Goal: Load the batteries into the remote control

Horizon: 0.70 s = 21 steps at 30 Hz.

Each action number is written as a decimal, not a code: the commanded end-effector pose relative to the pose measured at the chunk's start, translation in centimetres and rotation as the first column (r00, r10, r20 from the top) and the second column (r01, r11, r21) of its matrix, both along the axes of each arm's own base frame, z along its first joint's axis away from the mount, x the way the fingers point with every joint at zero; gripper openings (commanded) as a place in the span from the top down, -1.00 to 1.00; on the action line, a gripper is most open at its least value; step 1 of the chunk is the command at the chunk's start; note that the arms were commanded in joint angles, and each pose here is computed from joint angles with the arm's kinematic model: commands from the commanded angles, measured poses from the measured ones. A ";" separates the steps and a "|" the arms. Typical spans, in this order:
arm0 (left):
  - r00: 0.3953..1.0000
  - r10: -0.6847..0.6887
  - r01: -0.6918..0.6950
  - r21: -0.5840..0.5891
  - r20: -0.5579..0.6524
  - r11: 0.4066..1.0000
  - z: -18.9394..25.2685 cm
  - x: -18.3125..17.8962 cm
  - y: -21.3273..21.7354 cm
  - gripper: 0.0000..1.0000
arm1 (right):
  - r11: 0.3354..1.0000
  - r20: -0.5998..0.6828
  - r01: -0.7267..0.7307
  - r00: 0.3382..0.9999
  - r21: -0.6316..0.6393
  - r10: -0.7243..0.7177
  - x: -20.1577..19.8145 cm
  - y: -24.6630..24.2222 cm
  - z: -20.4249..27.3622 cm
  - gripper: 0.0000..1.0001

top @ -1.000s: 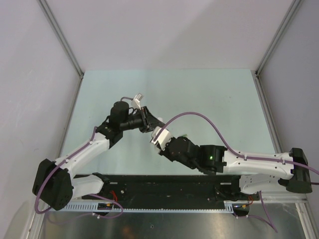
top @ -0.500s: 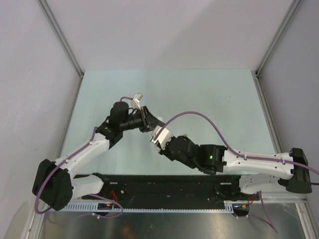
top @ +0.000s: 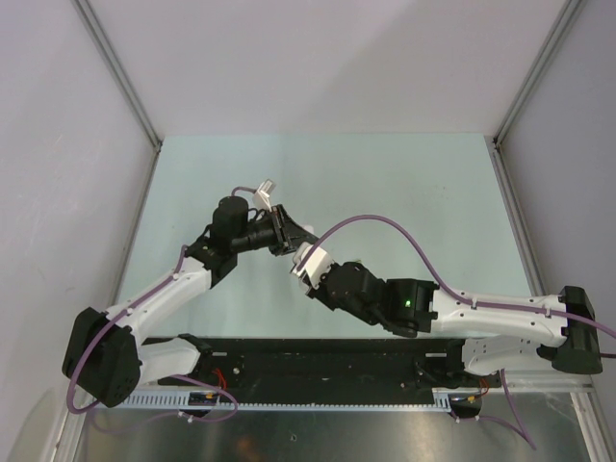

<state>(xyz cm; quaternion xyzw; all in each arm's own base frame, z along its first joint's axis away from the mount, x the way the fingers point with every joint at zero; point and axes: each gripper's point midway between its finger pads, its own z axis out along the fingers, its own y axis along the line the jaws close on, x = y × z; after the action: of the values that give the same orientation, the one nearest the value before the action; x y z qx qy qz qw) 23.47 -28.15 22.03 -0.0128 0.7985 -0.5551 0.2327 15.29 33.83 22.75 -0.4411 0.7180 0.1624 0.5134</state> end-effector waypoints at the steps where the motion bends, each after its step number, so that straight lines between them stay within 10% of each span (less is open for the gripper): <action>1: 0.995 -0.103 0.103 -0.025 -0.008 0.994 0.5 -2.4 -0.6 0.99 | 0.992 0.082 0.100 0.991 0.080 -0.106 2.5 -0.6 3.9 1.00; 21: 0.996 -0.092 0.092 -0.016 -0.017 0.996 0.0 -2.0 -0.6 1.00 | 0.991 0.079 0.093 0.992 0.095 -0.101 2.0 -0.7 4.6 1.00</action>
<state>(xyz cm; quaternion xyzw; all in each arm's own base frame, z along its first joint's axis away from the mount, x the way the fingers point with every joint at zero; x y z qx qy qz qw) 22.79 -28.34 21.68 -0.0061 0.8008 -0.5574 0.2190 16.13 33.32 23.32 -0.4306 0.7196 0.1443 0.5253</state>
